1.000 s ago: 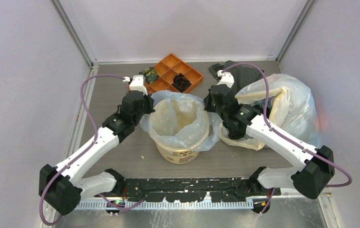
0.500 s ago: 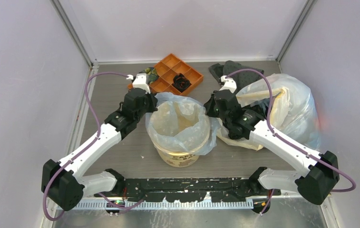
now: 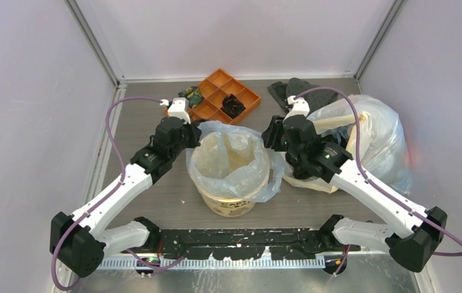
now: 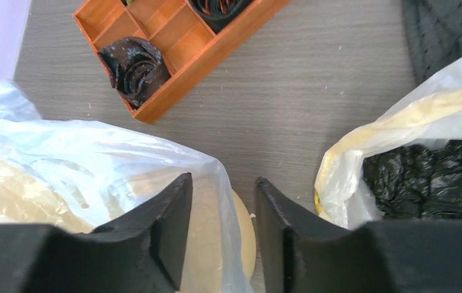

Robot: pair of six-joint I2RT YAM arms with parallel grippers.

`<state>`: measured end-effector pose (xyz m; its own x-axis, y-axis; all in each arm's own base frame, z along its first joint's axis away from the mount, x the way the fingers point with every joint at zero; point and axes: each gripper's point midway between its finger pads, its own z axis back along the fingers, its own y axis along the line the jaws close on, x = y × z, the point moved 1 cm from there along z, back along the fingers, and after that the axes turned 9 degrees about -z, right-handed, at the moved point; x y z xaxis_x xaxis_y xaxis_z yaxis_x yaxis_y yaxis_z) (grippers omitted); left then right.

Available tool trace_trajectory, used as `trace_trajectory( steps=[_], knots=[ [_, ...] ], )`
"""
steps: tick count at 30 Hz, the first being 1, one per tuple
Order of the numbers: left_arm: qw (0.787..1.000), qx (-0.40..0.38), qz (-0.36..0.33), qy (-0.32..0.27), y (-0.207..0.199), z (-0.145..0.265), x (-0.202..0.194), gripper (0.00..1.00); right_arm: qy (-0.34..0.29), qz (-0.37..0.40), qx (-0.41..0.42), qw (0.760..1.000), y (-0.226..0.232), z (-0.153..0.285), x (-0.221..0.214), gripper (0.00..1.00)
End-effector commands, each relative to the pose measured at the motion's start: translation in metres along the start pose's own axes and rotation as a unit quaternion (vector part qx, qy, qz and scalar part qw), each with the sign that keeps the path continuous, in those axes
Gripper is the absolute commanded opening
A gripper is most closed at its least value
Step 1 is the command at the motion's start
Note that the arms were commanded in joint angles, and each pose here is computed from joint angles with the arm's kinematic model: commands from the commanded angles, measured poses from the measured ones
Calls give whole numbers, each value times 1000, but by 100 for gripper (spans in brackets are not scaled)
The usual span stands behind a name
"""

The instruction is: Put the trash bags into the trash bin

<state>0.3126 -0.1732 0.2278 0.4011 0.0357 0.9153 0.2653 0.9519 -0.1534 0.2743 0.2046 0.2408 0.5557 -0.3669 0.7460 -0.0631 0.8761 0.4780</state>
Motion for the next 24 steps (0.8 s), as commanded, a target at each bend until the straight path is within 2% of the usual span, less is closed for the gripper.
trace_trajectory(
  steps=[1,6,12,17,21,23,24],
  knots=[
    [999,-29,-14,-12,-10,2,14,7,-59,27,30,997,21,37,53,52],
    [999,-46,-17,-19,-16,2,19,8,-66,69,54,994,33,55,71,60],
    [998,-54,-26,-18,-20,-1,23,9,-20,170,117,978,74,52,61,60],
    [997,-66,-28,-11,-26,-7,23,9,-17,281,106,954,103,46,44,60],
    [997,-71,-30,-9,-29,-11,25,9,-12,314,95,944,113,37,40,59],
    [997,-75,-33,-6,-31,-13,24,9,-5,326,98,940,117,33,35,54],
    [997,-75,-34,-6,-31,-13,25,9,-1,335,97,937,117,32,32,48]
  ],
)
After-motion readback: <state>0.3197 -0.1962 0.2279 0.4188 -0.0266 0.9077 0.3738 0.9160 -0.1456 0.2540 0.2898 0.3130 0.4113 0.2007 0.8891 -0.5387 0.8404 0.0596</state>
